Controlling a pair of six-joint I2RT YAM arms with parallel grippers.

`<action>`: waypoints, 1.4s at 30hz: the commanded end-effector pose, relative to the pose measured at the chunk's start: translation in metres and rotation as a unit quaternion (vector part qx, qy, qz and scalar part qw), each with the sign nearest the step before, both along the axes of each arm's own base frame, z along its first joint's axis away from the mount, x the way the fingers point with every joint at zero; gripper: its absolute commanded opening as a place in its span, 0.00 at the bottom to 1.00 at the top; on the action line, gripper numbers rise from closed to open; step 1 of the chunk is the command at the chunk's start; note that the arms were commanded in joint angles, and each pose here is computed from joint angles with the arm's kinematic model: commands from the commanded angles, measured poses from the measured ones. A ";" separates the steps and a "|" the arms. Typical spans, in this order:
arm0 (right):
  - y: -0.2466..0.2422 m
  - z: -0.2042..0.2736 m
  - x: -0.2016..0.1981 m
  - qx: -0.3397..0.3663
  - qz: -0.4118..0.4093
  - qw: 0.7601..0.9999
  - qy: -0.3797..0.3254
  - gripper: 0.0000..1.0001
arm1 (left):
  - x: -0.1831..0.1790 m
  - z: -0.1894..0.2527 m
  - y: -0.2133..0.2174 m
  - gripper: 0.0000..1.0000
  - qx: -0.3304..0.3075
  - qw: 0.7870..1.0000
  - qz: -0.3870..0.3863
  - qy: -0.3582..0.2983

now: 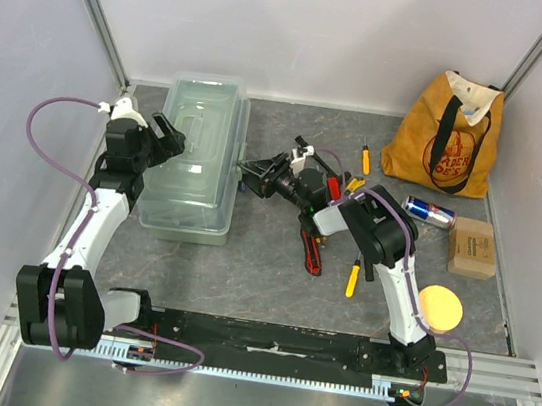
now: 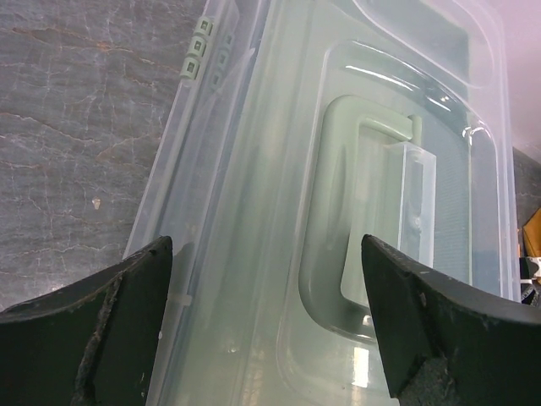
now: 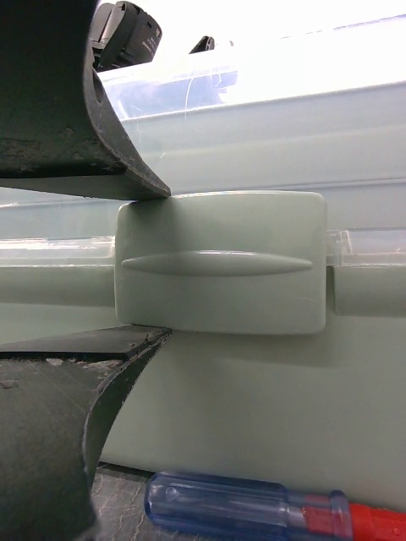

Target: Pack the tool kit

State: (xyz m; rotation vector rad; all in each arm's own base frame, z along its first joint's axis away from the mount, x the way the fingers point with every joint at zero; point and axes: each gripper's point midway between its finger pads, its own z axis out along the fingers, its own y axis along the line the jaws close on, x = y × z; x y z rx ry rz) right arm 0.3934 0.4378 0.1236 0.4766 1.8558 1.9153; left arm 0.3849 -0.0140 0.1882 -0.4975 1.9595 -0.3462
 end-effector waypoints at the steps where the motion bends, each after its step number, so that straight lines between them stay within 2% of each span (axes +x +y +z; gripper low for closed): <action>1: 0.036 0.080 -0.066 0.046 0.104 0.992 -0.060 0.00 | -0.167 -0.138 -0.102 0.77 -0.195 0.888 -0.114 0.401; 4: 0.031 0.070 -0.061 0.013 0.091 0.995 -0.048 0.00 | -0.165 -0.137 -0.099 0.76 -0.192 0.890 -0.105 0.400; 9: 0.027 0.046 -0.054 -0.087 0.082 0.992 -0.031 0.00 | -0.164 -0.137 -0.093 0.76 -0.176 0.895 -0.097 0.398; 13: 0.025 0.038 -0.052 -0.104 0.081 0.991 -0.017 0.00 | -0.164 -0.137 -0.093 0.76 -0.178 0.894 -0.097 0.400; 18: 0.022 0.049 -0.052 -0.088 0.078 0.993 -0.028 0.00 | -0.162 -0.135 -0.094 0.76 -0.179 0.895 -0.098 0.397; 25: -0.005 0.082 -0.049 0.033 0.048 0.998 -0.029 0.00 | -0.159 -0.135 -0.094 0.76 -0.185 0.894 -0.092 0.397; 30: -0.009 0.083 -0.048 0.035 0.046 0.998 -0.013 0.00 | -0.156 -0.134 -0.093 0.76 -0.185 0.895 -0.087 0.395; 34: -0.011 0.072 -0.045 -0.009 0.049 0.998 0.026 0.00 | -0.155 -0.135 -0.091 0.76 -0.179 0.898 -0.081 0.394; 38: -0.019 0.043 -0.041 -0.106 0.043 0.992 0.062 0.00 | -0.154 -0.136 -0.087 0.76 -0.172 0.900 -0.075 0.394; 42: -0.023 0.040 -0.041 -0.116 0.039 0.991 0.060 0.00 | -0.152 -0.134 -0.087 0.76 -0.170 0.901 -0.075 0.391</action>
